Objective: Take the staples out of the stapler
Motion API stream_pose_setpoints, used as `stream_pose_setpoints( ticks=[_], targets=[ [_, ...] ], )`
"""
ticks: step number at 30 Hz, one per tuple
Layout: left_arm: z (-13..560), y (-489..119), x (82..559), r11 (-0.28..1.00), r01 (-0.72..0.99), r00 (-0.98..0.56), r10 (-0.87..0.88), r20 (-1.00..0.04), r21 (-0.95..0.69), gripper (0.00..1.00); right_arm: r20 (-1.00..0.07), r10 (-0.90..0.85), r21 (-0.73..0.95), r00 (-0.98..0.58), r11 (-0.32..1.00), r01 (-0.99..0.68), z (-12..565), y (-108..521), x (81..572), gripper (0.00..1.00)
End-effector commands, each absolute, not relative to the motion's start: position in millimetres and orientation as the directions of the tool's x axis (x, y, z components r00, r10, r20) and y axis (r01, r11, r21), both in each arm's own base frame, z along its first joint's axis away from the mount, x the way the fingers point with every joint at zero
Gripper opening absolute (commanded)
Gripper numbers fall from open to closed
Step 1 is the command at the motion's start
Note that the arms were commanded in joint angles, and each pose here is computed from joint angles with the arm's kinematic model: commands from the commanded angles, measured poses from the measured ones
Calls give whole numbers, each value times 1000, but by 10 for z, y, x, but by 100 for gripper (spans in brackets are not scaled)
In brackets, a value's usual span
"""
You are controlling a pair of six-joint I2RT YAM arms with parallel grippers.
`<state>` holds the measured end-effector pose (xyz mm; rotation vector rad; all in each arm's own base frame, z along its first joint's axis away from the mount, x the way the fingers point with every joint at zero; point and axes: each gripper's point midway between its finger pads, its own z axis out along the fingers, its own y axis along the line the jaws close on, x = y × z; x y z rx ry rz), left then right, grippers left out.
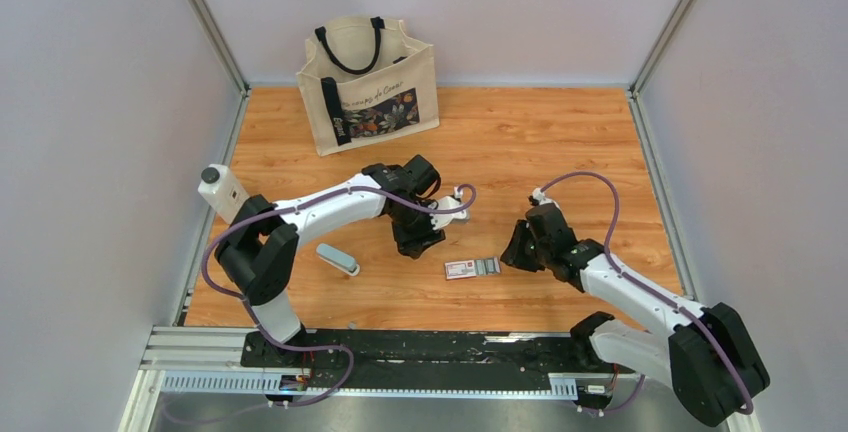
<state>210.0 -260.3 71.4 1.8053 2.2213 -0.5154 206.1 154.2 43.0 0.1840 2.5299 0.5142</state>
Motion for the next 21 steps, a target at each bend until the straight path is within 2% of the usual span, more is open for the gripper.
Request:
stream_pose_setpoints(
  ticks=[1, 8, 21],
  targets=[
    [657, -2751, 2246, 133, 990, -139, 897, -420, -45, 57, -420, 288, 564, -861, 826, 2, 486, 1790, 2072, 22],
    [552, -2839, 2269, 101, 995, -98, 913, -396, -13, 57, -366, 334, 625, -868, 780, 37, 435, 1760, 2048, 20],
    [465, -3003, 2176, 53, 999, -53, 926, -373, -11, 57, -349, 343, 636, -872, 770, 48, 355, 1719, 1997, 18]
  ],
)
